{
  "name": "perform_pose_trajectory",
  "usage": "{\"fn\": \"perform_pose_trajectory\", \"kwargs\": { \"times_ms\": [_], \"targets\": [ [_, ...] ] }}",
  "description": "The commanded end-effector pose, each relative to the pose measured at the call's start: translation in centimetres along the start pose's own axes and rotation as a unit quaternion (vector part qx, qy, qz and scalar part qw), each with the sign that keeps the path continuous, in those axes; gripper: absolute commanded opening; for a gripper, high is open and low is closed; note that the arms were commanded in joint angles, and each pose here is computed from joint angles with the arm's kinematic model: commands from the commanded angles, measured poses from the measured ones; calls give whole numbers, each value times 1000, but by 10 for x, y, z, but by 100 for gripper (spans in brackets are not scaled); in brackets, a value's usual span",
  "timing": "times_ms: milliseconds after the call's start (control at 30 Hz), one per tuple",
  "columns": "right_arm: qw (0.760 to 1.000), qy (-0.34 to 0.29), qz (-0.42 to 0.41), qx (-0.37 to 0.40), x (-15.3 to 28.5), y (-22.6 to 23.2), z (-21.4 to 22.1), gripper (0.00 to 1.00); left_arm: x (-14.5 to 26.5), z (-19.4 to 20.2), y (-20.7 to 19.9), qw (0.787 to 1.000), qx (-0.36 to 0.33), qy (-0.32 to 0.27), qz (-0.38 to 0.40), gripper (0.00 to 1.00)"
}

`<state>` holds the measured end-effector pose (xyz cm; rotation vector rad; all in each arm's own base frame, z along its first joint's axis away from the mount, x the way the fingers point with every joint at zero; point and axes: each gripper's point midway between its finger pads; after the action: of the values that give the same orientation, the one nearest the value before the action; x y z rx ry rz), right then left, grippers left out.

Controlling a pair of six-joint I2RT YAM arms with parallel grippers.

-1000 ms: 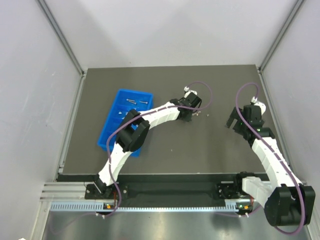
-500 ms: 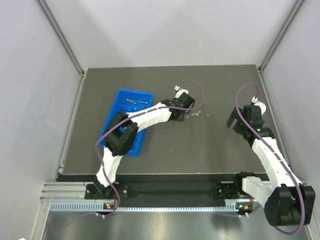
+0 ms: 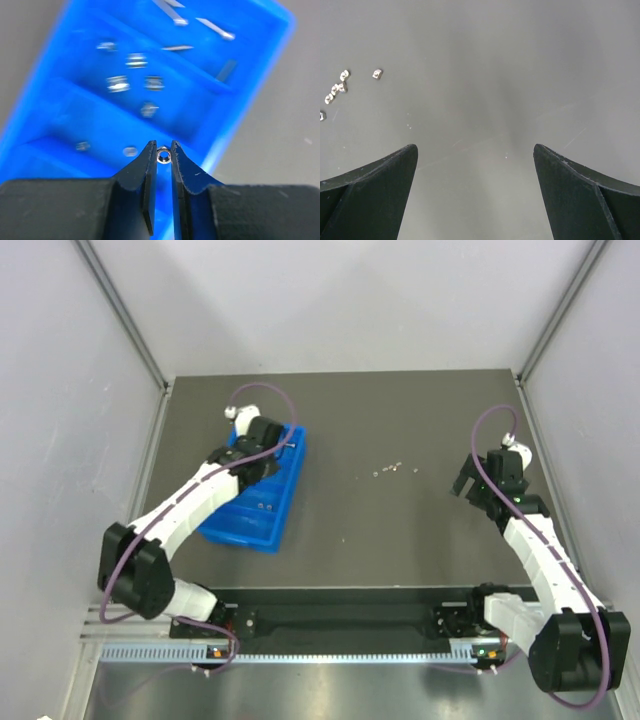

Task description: Sort the screws and nuts into containers

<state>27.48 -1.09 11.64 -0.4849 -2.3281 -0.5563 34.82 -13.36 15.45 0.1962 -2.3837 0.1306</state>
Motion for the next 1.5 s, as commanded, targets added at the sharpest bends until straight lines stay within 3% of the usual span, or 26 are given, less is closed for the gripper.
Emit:
{"fn": "perform_pose_trajectory", "kwargs": {
  "times_ms": [0,300,433,533,700,833,1033,1200,1467],
  "targets": [
    [999,-26,-23,-13,7,11,-21,100,3,3,35,999,30,-5,-36,13],
    [999,-34,-22,-8,14,11,-26,100,-25,43,61,994,47,36,-92,14],
    [999,-38,-24,-5,17,12,-29,100,-18,35,59,995,56,25,-84,29],
    [999,-40,-24,-3,20,12,-33,100,-8,22,54,996,55,17,-67,47],
    [999,-44,-29,-4,20,15,-36,100,4,9,-1,1000,29,6,-3,55],
    [999,-38,-32,-4,19,16,-33,100,7,-2,-92,998,-29,-14,55,56],
    [999,-42,-34,0,21,16,-33,100,-19,17,-216,977,-123,17,171,54],
    [999,-46,-30,-3,20,13,-32,100,-56,38,-261,967,-170,45,186,52],
    [999,-46,-22,-2,20,9,-31,100,-84,64,-270,956,-214,60,193,51]
  ]
}}
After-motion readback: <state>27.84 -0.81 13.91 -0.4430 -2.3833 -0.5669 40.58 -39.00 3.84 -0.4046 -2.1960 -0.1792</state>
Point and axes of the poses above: each gripper's point midway between its finger pads, its own x axis back along the fingers, its own y axis along the line the jaws close on, z = x × y, and after that the axes turned 7 degrees about -x, right-handed
